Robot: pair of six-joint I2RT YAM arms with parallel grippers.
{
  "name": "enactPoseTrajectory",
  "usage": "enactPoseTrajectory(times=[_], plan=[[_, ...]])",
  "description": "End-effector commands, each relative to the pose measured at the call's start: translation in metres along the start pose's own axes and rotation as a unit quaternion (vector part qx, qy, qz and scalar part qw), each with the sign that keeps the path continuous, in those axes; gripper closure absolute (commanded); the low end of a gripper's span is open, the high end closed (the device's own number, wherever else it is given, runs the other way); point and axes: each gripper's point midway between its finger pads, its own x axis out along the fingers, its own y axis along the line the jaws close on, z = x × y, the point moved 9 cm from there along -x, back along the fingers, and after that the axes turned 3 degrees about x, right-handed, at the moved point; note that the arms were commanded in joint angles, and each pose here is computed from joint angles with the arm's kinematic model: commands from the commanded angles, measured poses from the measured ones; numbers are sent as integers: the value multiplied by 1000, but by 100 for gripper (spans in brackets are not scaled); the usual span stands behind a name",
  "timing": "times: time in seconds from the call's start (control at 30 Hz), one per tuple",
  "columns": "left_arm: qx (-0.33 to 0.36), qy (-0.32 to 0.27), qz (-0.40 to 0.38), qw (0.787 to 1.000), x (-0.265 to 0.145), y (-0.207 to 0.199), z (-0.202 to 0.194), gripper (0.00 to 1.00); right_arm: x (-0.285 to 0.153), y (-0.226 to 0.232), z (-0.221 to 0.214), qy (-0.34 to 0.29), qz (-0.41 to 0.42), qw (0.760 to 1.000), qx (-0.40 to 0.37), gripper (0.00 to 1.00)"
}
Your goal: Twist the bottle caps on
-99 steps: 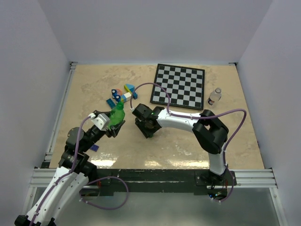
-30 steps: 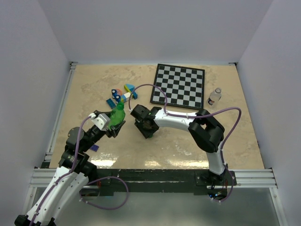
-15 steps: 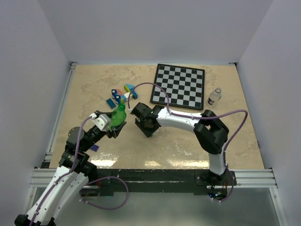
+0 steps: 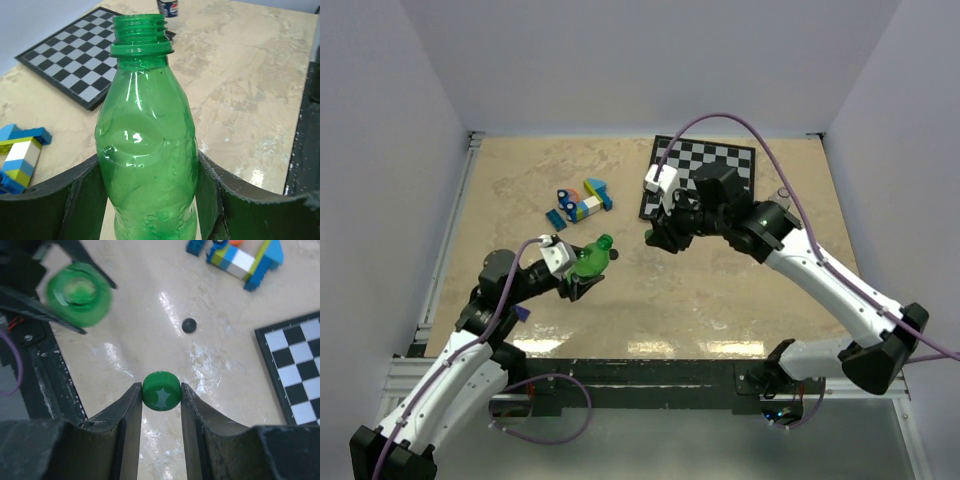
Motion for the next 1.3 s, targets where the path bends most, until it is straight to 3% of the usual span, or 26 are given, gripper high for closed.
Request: enactPoseTrajectory(times=[0.0, 0.2, 0.47, 0.77, 1.27], plan=[[53, -27, -76, 995, 8, 1, 29, 100, -31, 22, 16, -37, 83, 992, -86, 92], [62, 19, -155, 986, 17, 3, 32, 100, -64, 36, 30, -91, 112, 981, -133, 91], [82, 1, -210, 974, 20, 4, 55, 100, -85, 41, 32, -138, 118, 958, -221, 92], [84, -6, -247, 965, 21, 0, 62, 100, -79, 42, 38, -155, 149, 934, -286, 95], [82, -2, -260, 962, 28, 3, 63, 100, -52, 47, 52, -144, 169, 918, -328, 97]])
